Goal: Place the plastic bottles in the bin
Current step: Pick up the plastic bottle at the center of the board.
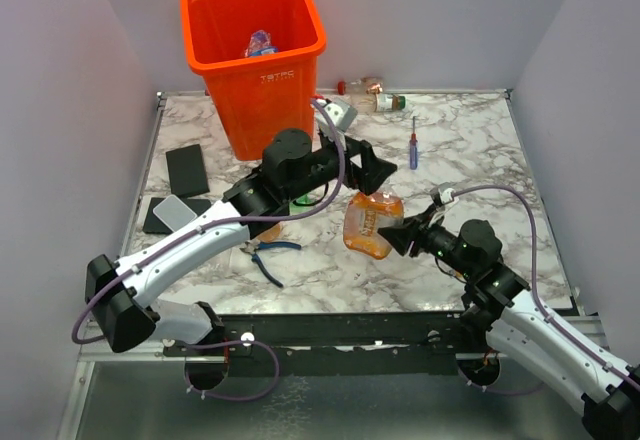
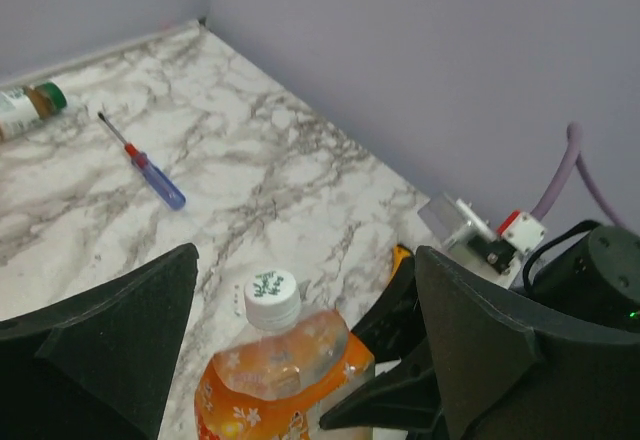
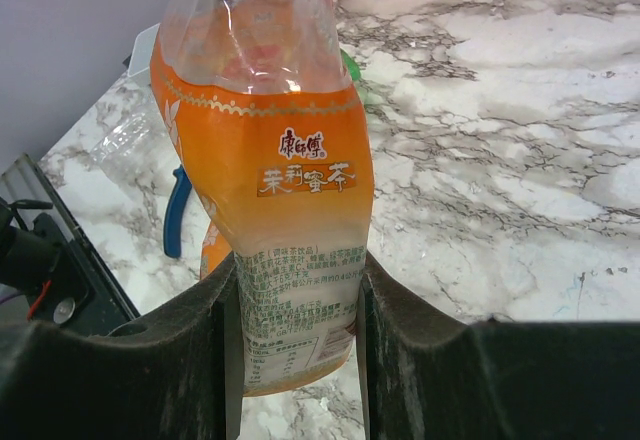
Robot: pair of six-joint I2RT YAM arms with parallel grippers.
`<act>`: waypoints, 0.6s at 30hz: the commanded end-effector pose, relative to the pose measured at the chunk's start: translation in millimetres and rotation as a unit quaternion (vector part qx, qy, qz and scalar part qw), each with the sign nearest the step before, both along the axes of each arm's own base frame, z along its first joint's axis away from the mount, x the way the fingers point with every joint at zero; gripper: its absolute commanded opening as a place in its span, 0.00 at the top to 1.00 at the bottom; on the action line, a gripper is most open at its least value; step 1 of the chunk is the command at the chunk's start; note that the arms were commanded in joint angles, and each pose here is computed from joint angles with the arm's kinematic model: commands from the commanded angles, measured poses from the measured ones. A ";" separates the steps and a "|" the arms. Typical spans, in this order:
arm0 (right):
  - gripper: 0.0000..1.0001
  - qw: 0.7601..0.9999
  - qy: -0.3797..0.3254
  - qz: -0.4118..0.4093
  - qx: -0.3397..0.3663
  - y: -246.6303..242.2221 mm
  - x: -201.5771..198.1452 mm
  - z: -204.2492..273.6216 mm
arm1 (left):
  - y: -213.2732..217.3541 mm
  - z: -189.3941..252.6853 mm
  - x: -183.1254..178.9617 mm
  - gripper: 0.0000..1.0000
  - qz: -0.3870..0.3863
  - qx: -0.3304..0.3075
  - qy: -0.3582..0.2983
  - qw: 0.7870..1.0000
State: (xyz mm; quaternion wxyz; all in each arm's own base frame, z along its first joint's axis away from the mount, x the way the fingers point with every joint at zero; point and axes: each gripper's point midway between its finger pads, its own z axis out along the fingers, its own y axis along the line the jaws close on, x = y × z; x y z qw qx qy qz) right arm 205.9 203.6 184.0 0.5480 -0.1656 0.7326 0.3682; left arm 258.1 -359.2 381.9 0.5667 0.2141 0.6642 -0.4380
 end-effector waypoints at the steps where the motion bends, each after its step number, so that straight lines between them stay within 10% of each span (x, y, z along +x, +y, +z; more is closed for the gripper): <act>1: 0.84 1.000 -0.020 -0.010 -0.001 -1.7 4.4 17.3 | -19.0 -46.4 -18.8 0.12 -0.069 0.087 0.031 0.993; 18: 0.84 1.000 -0.010 0.002 -0.005 2.3 0.4 11.3 | -38.3 -85.6 13.9 0.30 -0.022 0.132 0.065 0.989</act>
